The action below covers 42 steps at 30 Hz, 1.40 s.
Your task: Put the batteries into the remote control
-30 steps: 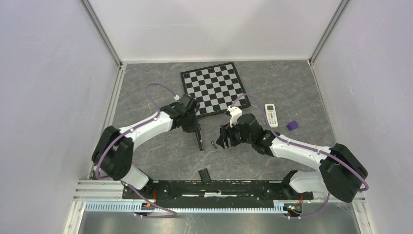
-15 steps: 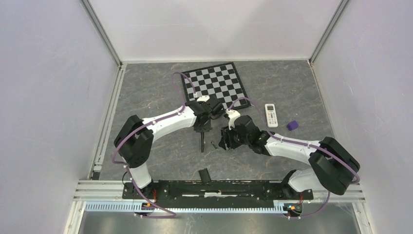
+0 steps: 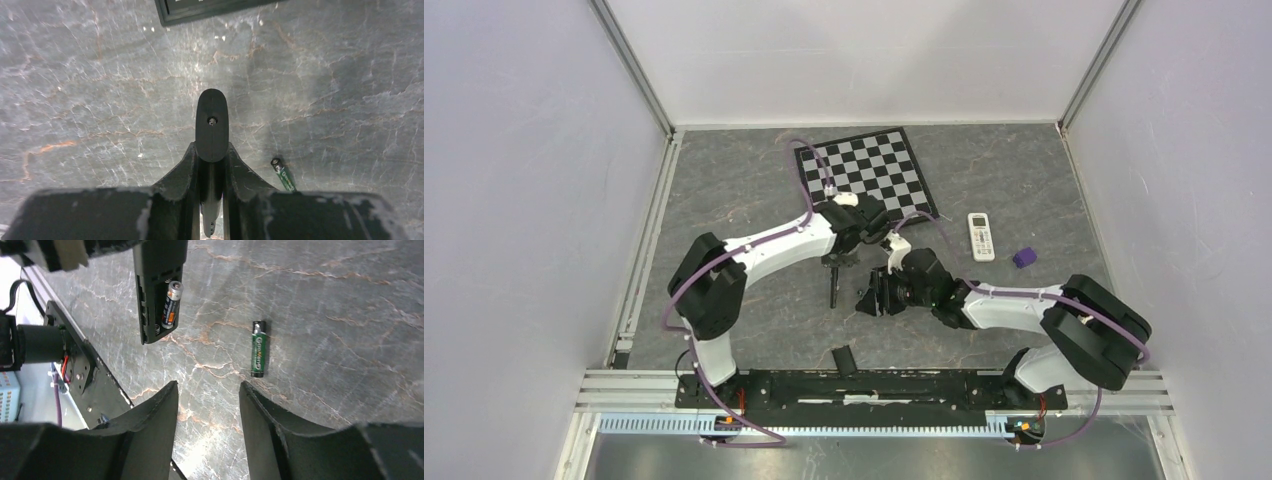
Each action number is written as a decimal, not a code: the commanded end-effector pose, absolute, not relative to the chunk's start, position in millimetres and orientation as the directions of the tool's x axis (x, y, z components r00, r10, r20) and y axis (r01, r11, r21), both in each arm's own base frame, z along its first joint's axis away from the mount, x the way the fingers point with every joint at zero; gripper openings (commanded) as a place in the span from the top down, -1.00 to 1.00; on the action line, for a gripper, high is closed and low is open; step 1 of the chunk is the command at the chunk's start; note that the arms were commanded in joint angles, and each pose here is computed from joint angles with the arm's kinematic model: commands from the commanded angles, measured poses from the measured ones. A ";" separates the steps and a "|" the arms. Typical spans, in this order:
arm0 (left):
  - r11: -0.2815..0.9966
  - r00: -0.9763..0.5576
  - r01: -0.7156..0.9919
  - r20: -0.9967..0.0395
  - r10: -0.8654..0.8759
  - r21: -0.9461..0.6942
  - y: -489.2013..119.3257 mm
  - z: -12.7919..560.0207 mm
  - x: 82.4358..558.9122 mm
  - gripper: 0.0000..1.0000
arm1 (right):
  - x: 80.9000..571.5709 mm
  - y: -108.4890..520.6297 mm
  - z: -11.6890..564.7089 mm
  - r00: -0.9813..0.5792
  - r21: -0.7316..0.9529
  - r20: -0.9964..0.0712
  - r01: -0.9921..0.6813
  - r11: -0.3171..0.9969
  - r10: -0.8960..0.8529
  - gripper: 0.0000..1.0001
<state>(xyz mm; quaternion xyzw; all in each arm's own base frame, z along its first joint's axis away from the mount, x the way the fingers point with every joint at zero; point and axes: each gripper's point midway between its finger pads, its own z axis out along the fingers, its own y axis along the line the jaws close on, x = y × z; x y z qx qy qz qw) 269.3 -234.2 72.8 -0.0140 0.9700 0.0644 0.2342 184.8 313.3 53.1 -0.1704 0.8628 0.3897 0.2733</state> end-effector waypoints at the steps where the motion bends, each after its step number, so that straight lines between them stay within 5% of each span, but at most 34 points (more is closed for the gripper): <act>1: 0.964 -0.854 -0.048 -0.512 0.096 0.261 -231.6 87.8 281.8 0.96 | 196.5 307.2 61.5 -0.795 0.622 -0.603 -0.416 0.664 0.067 -0.02; 11: 0.913 -0.849 -0.056 -0.501 0.170 0.404 -236.2 84.4 278.8 0.96 | 192.4 235.1 21.9 -0.822 0.618 -0.509 -0.145 0.772 0.254 0.11; 20: 0.965 -0.791 -0.112 -0.609 0.059 0.238 -229.9 133.8 288.8 0.96 | 187.2 259.0 35.3 -0.827 0.571 -0.556 -0.314 0.759 0.076 0.06; 31: 0.982 -0.696 -0.190 -0.704 -0.143 -0.011 -169.5 181.2 276.9 0.96 | 193.1 300.6 38.2 -0.794 0.413 -0.609 -0.317 0.853 0.000 -0.31; 42: 0.951 -0.474 -0.230 -0.830 -0.294 -0.206 -113.9 242.4 251.0 0.96 | 210.3 326.9 28.2 -0.761 0.224 -0.649 -0.184 0.957 0.006 -0.05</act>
